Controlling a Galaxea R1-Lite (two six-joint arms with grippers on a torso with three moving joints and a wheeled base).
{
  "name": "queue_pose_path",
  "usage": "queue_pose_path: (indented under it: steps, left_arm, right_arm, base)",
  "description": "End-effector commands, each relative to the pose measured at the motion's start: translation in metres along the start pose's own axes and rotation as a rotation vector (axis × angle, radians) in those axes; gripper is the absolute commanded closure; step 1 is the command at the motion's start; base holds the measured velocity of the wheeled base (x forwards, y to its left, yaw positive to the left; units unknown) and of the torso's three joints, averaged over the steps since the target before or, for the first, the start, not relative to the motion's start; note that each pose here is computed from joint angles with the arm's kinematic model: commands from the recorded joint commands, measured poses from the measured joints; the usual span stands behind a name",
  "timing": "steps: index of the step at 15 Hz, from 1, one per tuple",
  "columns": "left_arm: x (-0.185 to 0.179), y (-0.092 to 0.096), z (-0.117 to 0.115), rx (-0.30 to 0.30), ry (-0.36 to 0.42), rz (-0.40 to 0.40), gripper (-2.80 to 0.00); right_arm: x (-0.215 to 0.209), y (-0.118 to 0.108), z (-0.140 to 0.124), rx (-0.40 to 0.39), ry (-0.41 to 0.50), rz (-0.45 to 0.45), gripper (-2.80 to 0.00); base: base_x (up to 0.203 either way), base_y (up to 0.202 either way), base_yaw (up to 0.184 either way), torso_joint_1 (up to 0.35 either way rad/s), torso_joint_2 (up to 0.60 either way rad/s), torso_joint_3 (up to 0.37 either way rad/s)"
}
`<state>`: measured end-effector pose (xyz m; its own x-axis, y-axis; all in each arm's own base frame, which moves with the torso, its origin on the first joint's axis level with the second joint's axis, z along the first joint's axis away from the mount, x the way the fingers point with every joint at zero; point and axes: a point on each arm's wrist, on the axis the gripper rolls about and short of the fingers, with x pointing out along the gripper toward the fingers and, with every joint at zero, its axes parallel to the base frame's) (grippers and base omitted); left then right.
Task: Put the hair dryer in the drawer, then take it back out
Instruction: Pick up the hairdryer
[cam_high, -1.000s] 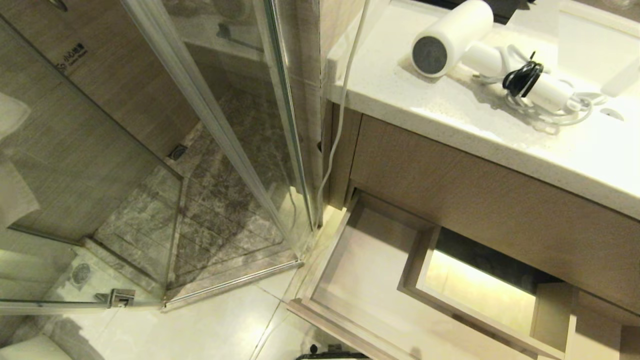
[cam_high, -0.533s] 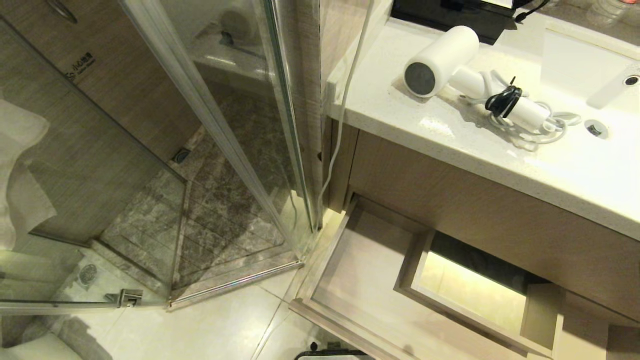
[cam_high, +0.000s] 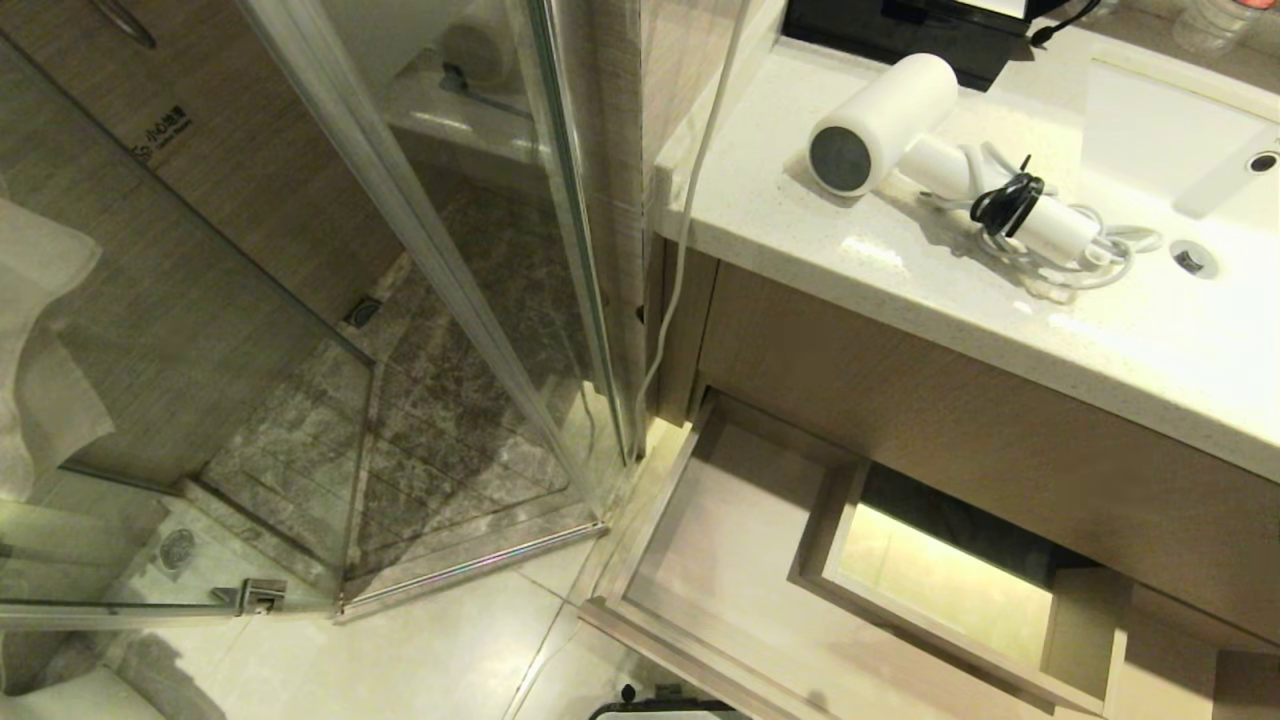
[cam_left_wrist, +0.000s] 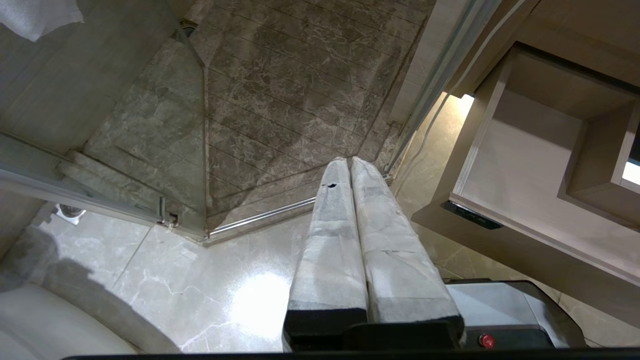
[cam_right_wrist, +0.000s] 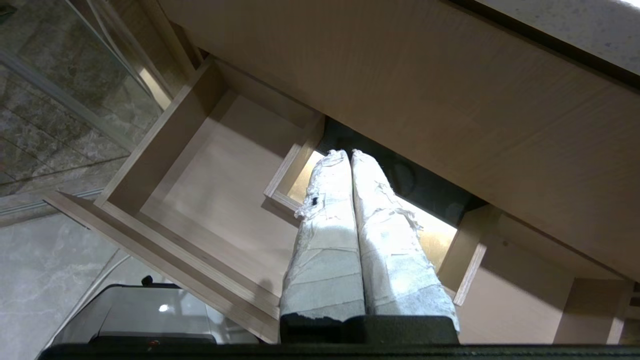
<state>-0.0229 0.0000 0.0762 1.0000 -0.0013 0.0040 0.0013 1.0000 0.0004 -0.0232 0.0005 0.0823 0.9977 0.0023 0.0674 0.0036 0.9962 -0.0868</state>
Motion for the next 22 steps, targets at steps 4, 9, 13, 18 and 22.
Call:
queue_pose_path:
  steps: [4, 9, 13, 18, 22]
  left_arm:
    - [0.0, 0.0, 0.0, 0.0, 0.0, 0.0, 0.0]
    - [0.0, 0.0, 0.0, 0.0, -0.001, 0.0, 0.0]
    - [0.0, 0.0, 0.0, 0.001, -0.001, 0.0, 0.0]
    - [0.0, 0.0, 0.0, 0.0, 0.0, 0.0, 0.0]
    - [0.0001, 0.0, 0.0001, 0.0, 0.001, 0.0, 0.0]
  right_arm:
    - [0.0, 0.0, -0.0001, 0.0, 0.0, 0.001, 0.0]
    - [0.0, 0.0, -0.0001, 0.002, 0.0, -0.001, 0.0]
    - [0.0, 0.0, -0.0001, 0.002, 0.0, 0.0, 0.0]
    - [0.0, 0.0, -0.0001, 0.001, 0.0, 0.0, 0.0]
    - [-0.0004, 0.0001, -0.0009, -0.01, 0.014, 0.002, 0.0]
  base:
    - [0.0, 0.0, 0.0, 0.142, -0.01, 0.126]
    - [0.0, 0.0, 0.0, 0.295, -0.06, 0.224]
    - [0.0, 0.0, 0.0, 0.321, -0.13, 0.206]
    - [0.0, 0.0, 0.0, 0.261, -0.12, 0.121]
    - [0.0, 0.0, 0.0, 0.013, -0.01, 0.007]
